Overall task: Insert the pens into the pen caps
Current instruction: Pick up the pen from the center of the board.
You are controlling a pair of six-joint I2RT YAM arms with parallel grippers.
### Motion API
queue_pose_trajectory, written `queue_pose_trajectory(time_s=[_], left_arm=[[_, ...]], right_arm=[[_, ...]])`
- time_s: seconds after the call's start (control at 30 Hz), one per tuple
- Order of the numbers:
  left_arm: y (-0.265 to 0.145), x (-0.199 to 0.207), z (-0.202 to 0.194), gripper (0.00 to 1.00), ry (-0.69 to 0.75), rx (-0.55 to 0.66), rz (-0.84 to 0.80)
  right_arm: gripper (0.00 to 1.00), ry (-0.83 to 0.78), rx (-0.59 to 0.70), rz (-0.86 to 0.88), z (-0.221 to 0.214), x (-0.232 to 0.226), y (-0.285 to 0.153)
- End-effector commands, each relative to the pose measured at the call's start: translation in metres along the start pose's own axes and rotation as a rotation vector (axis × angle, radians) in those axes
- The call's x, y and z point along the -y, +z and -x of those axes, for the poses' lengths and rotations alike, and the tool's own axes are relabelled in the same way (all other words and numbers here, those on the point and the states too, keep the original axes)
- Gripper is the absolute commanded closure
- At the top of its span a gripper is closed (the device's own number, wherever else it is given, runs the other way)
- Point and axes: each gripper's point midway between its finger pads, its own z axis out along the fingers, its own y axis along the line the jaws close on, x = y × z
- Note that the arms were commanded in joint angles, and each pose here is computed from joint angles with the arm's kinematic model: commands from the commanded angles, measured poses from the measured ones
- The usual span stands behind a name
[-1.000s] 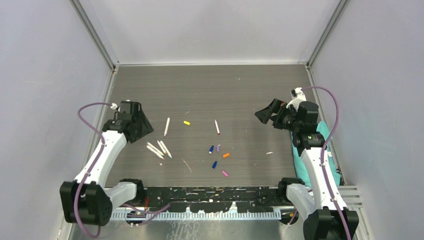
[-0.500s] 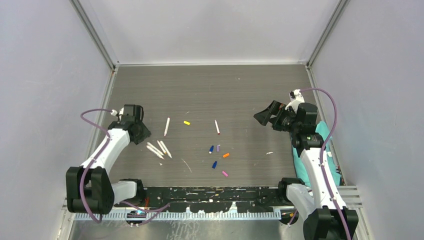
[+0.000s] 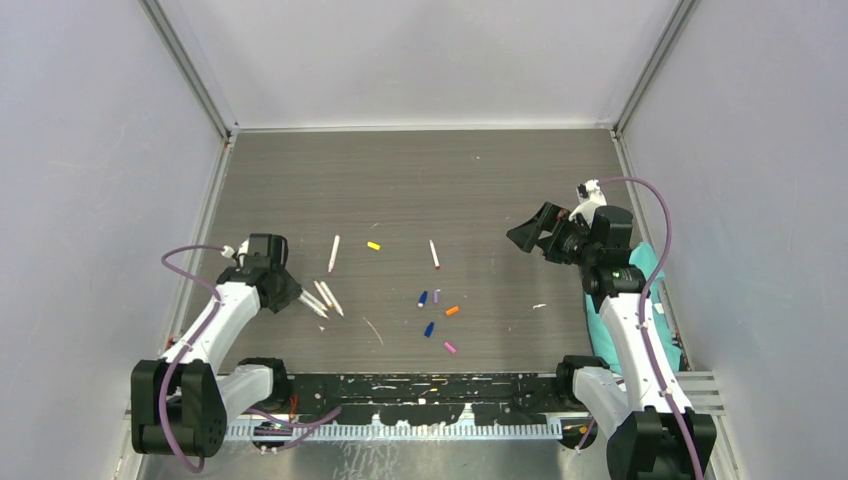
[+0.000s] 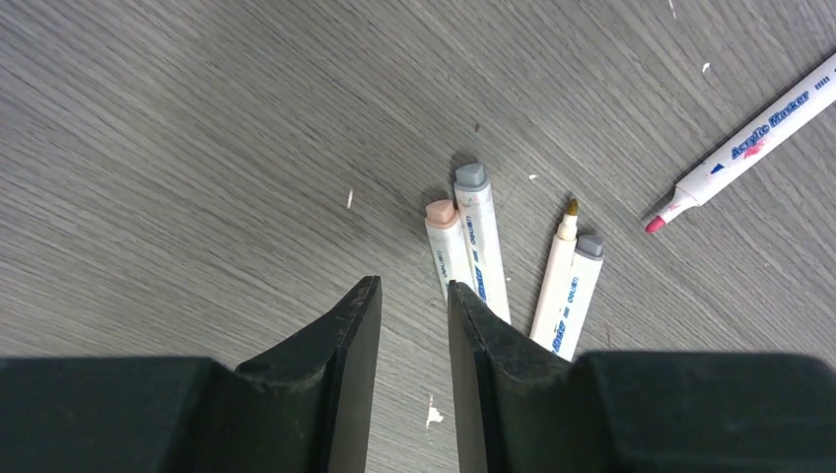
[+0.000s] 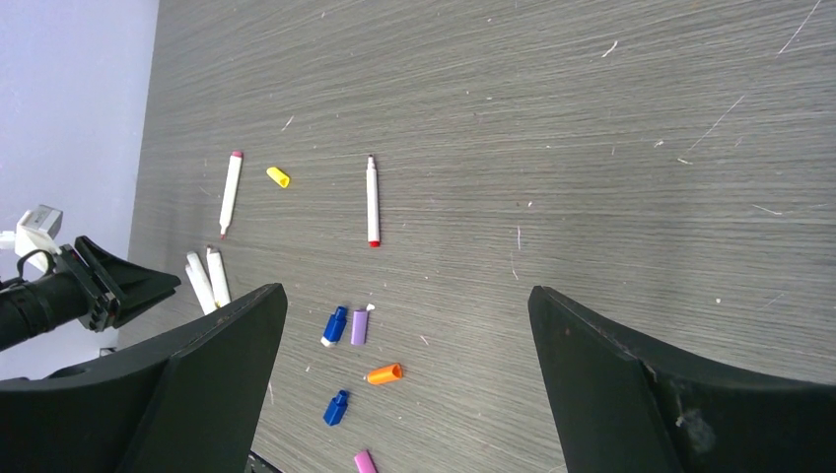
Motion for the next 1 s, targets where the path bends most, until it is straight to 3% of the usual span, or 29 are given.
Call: queue_pose_trajectory(time_s=[0.0,0.97], left_arm=[[0.001,0.007,0.006,0.68,-0.026,0.027,-0.029],[0.018,0.012,-0.002,0.71,-0.038,-0.007,-0.041]], right_arm=[[0.0,-0.018,0.029,0.042,0.007,-0.009,0.0],[0.01,-0.012,0.009,0.051,-0.002,-0.007,0.0]])
